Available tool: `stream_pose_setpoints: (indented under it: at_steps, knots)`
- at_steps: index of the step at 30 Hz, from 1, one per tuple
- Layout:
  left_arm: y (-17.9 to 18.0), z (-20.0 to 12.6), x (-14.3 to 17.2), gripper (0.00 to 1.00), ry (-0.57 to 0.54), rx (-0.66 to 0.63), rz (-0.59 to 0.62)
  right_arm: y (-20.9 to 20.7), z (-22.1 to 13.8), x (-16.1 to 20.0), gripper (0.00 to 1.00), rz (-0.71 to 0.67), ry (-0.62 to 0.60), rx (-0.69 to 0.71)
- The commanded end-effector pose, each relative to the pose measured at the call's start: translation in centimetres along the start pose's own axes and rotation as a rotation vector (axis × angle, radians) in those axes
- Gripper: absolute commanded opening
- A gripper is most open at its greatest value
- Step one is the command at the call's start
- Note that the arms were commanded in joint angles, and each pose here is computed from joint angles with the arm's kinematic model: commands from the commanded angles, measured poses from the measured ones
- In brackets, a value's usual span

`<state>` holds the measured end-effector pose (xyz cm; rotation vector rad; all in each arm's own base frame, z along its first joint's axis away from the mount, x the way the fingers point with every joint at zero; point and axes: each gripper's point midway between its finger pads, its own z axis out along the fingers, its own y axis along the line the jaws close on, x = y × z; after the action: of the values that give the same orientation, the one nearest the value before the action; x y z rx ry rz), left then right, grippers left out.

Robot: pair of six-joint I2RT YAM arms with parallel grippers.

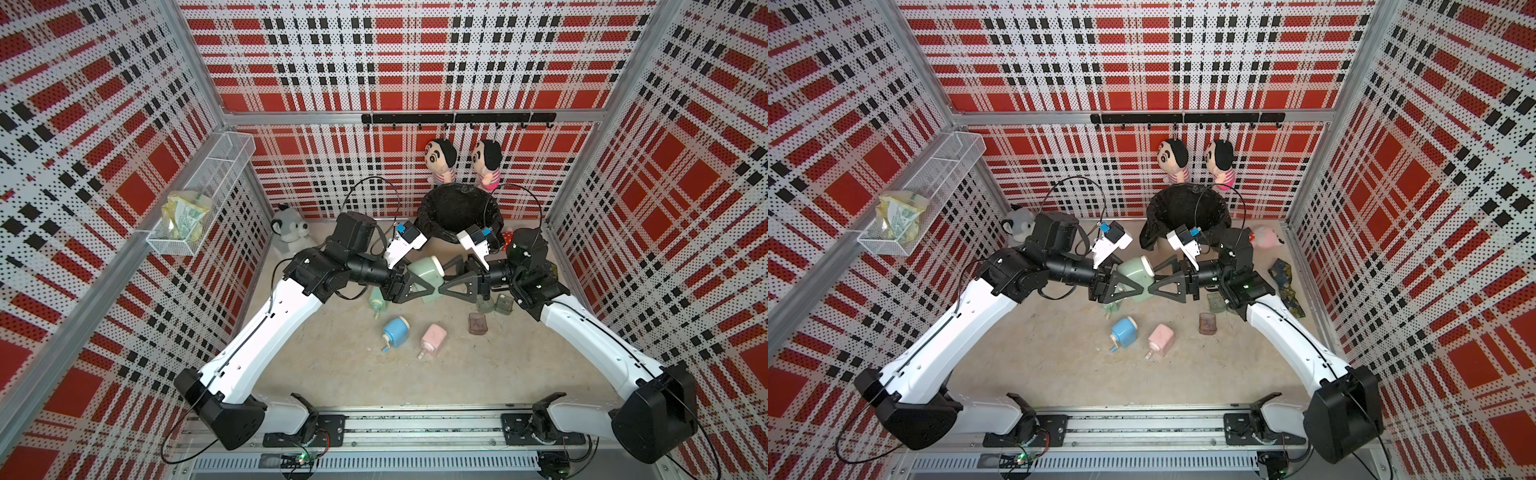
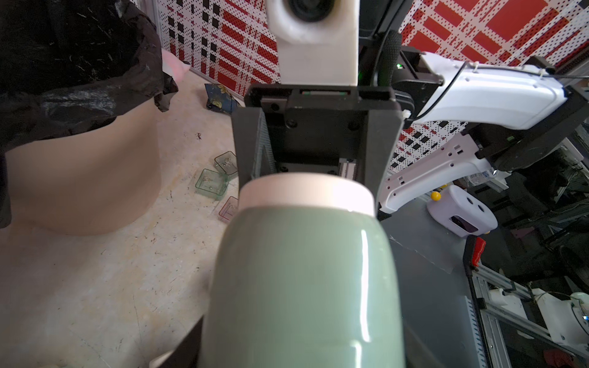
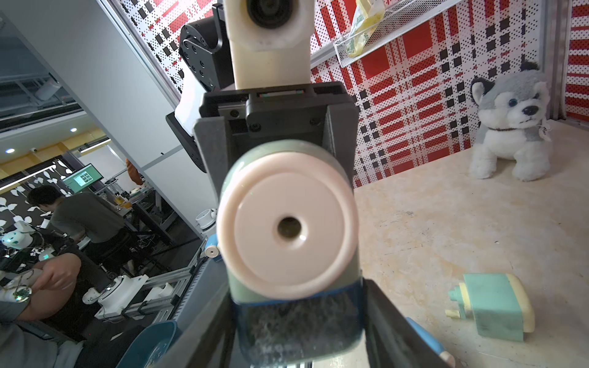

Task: Take out the pencil sharpener tray and clean the shavings
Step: Open the container of the pencil sharpener.

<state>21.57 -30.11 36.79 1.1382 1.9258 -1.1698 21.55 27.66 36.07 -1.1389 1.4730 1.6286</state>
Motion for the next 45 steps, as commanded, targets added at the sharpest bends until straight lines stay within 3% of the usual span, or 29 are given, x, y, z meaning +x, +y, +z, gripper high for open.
stream_pose_setpoints:
  at_steps: [1,19,33,45]
  knots:
    - [-1.0,-0.6,-1.6,0.43,-0.047,0.035,0.058,2.6,0.1,-0.5,0.71,-0.058,-0.007,-0.069]
    - [-0.8,-0.4,-1.7,0.43,-0.047,0.046,0.052,4.1,-0.1,-0.9,0.66,-0.043,-0.021,-0.122]
    - [-0.3,-0.4,-1.7,0.43,-0.046,0.021,0.046,2.9,0.0,-0.8,0.69,-0.037,-0.012,-0.068]
    - [-0.4,-0.5,-1.6,0.43,-0.047,0.03,0.049,2.9,0.1,-0.6,0.56,-0.057,-0.004,-0.066]
